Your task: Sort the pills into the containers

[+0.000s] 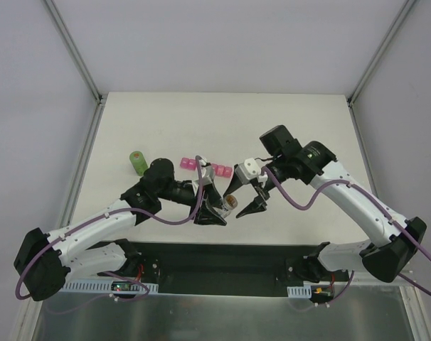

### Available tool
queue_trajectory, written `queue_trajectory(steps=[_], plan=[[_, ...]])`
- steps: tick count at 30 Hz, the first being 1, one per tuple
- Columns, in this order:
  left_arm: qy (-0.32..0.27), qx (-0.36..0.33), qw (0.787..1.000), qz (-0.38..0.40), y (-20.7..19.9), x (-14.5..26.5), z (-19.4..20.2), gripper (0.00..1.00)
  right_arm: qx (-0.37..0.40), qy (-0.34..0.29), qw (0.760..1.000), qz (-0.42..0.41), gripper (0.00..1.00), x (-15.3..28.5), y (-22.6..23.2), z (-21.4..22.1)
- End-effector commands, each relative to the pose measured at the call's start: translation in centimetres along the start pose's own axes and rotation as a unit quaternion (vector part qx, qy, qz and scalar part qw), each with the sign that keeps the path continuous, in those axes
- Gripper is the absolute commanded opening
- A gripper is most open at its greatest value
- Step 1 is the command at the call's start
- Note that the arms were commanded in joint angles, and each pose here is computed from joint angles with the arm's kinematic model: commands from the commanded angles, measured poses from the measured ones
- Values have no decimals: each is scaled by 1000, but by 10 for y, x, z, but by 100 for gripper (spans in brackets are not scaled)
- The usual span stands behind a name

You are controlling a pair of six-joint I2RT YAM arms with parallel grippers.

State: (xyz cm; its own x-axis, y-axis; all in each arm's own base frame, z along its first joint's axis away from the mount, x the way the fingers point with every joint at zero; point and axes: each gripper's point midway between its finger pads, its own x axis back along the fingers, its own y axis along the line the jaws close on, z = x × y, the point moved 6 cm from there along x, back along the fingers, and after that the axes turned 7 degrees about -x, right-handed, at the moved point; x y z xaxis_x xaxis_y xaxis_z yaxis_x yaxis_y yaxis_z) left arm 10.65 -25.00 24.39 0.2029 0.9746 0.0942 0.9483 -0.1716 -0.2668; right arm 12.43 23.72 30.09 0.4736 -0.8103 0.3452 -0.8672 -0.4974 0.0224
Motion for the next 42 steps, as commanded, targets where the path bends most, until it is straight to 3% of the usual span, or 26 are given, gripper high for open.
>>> queue_trajectory(steps=[1,5,8,12,17,21,25,28,29,30,31,34,36,42], plan=[[-25,-37,999,16,-2,0,-22,0,11,-12,1000,6,55,-1,-1,-5],[-31,-39,999,-9,2,1,-25,0,-3,-6,1000,27,30,0,-4,-2],[-40,-45,996,-63,9,5,-30,0,-57,0,995,76,22,1,-17,-1],[-45,-88,979,-178,26,15,-39,0,-171,-11,978,121,18,-3,-30,1],[-49,-128,943,-304,47,25,-52,0,-359,15,914,187,17,-9,-50,20],[-69,-132,915,-375,63,31,-60,0,-426,9,875,230,11,-8,-66,36],[-70,-135,920,-362,66,25,-59,0,-430,-15,878,208,12,-8,-70,30],[-72,-138,930,-334,62,20,-53,0,-389,-34,901,190,31,-3,-67,18],[-76,-138,932,-326,60,19,-53,0,-365,-44,910,192,47,1,-65,10],[-77,-137,934,-320,58,19,-52,0,-343,-51,920,182,55,4,-62,5],[-73,-136,942,-297,53,17,-48,0,-317,-63,929,178,70,10,-58,-3],[-74,-125,952,-269,46,17,-42,0,-233,-86,955,164,90,23,-48,-20],[-72,-116,959,-249,41,15,-37,0,-189,-88,967,149,94,24,-41,-23],[-71,-107,966,-223,34,13,-33,0,-215,-95,961,147,89,22,-43,-21]])
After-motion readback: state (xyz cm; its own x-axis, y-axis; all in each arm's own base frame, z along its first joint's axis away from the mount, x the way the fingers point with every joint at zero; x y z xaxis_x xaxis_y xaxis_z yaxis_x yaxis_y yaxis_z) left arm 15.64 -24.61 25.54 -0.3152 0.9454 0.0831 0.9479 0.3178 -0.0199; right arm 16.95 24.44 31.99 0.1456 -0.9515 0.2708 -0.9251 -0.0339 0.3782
